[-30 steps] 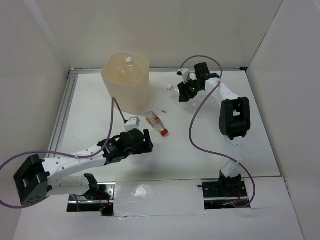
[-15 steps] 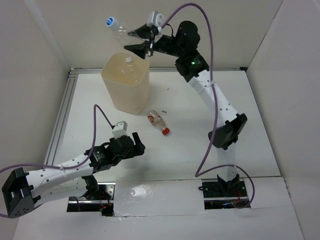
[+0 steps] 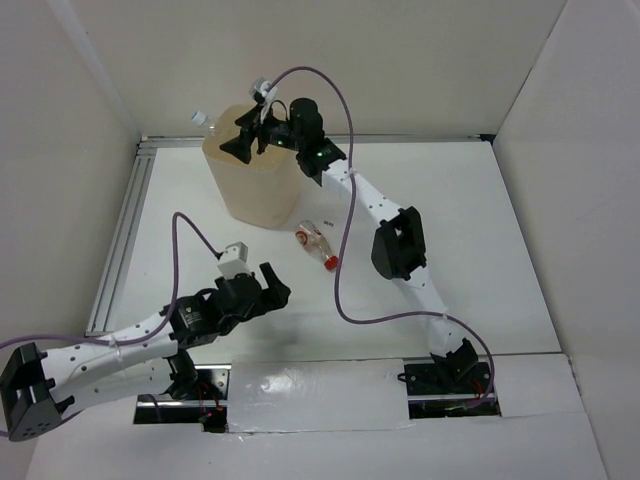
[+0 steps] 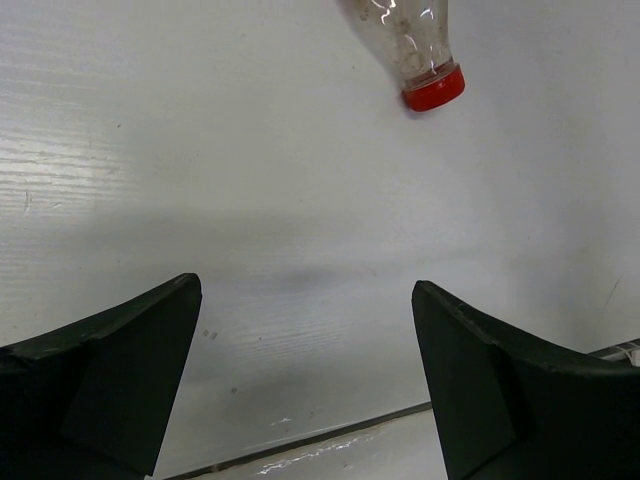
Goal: Put the plastic bottles in the bin
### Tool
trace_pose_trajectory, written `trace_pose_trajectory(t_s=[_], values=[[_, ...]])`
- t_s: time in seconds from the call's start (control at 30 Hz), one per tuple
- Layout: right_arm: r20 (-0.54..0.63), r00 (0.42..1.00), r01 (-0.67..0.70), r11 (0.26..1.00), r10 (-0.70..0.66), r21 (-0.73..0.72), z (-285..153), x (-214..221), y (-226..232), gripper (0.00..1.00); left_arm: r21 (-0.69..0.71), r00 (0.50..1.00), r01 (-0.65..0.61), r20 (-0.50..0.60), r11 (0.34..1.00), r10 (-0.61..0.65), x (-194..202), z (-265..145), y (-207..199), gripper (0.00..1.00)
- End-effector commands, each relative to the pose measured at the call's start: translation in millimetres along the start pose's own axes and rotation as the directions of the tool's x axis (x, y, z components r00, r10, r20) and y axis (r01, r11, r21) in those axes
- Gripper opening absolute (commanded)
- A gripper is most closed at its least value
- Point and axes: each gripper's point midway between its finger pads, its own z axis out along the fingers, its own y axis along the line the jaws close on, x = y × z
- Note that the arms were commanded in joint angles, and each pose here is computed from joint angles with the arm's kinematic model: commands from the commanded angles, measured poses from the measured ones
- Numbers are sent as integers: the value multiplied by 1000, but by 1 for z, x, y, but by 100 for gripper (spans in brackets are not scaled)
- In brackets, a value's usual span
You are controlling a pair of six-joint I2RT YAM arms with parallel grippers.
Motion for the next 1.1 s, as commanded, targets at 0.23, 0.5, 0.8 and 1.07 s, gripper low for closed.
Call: trace_pose_trajectory(t_s=[0.23, 0.5, 0.8, 1.07], values=[[186, 971, 126, 982, -150, 138, -79, -196, -5, 77, -9, 987, 123, 105, 992, -121, -40, 36, -59, 99], [-117, 990, 124, 892, -81, 435, -232, -167, -77, 23, -133, 976, 213, 73, 968, -205, -52, 91, -98, 99], [-250, 927, -130, 865, 280, 485, -363, -53, -67, 59, -441, 981, 183, 24, 879, -193, -32, 166, -78, 99], [-264, 897, -192, 849, 355, 492, -399, -8, -34, 61, -540, 995, 81, -8, 837, -101, -21, 201, -46, 99]])
